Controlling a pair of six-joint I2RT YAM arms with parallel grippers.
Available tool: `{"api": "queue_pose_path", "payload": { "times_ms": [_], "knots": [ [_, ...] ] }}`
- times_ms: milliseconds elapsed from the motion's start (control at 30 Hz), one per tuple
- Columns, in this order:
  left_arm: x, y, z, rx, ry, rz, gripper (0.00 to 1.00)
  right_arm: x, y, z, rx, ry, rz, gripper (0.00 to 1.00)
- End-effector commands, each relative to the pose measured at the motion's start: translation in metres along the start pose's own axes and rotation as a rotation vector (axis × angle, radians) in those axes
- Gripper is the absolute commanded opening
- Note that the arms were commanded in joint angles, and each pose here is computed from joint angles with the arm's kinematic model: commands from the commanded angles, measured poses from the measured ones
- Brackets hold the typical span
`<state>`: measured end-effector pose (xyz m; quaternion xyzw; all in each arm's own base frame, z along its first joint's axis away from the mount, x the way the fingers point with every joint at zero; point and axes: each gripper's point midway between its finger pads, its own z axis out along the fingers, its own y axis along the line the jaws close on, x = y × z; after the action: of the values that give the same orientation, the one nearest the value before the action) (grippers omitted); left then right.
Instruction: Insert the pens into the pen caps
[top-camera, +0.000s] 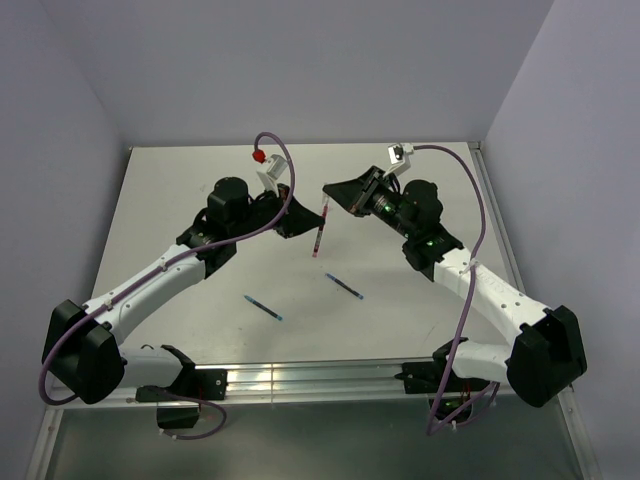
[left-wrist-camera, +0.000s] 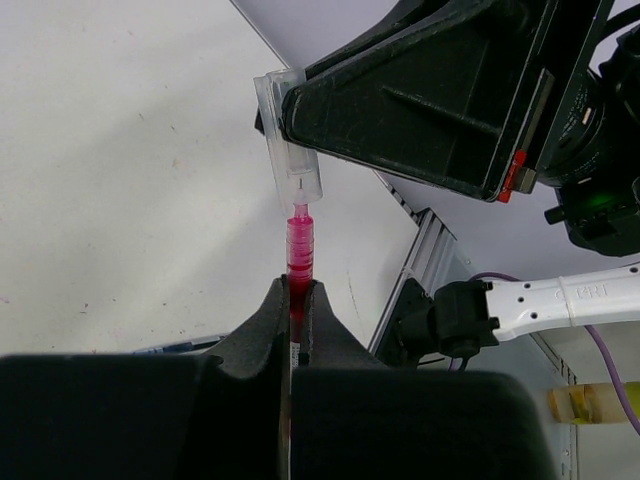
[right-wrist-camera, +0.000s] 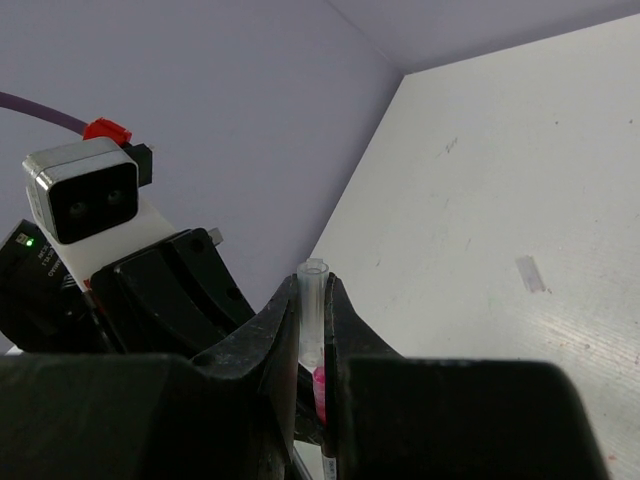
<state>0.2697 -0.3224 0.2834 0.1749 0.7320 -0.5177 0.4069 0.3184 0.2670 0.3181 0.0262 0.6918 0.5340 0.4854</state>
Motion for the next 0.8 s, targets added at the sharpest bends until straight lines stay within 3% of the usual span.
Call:
{"api": "queue_pose_path", "payload": {
  "times_ms": [0, 767],
  "knots": [
    [-0.016, -0.01, -0.006, 0.029, -0.062, 0.032, 0.0, -0.001, 0.004, 0.0, -0.018, -0.025, -0.022, 0.0],
    [-0.027, -0.011, -0.012, 0.025, -0.11, 0.018, 0.0, 0.007, -0.001, 0.002, 0.012, -0.029, -0.053, 0.0]
  ]
}}
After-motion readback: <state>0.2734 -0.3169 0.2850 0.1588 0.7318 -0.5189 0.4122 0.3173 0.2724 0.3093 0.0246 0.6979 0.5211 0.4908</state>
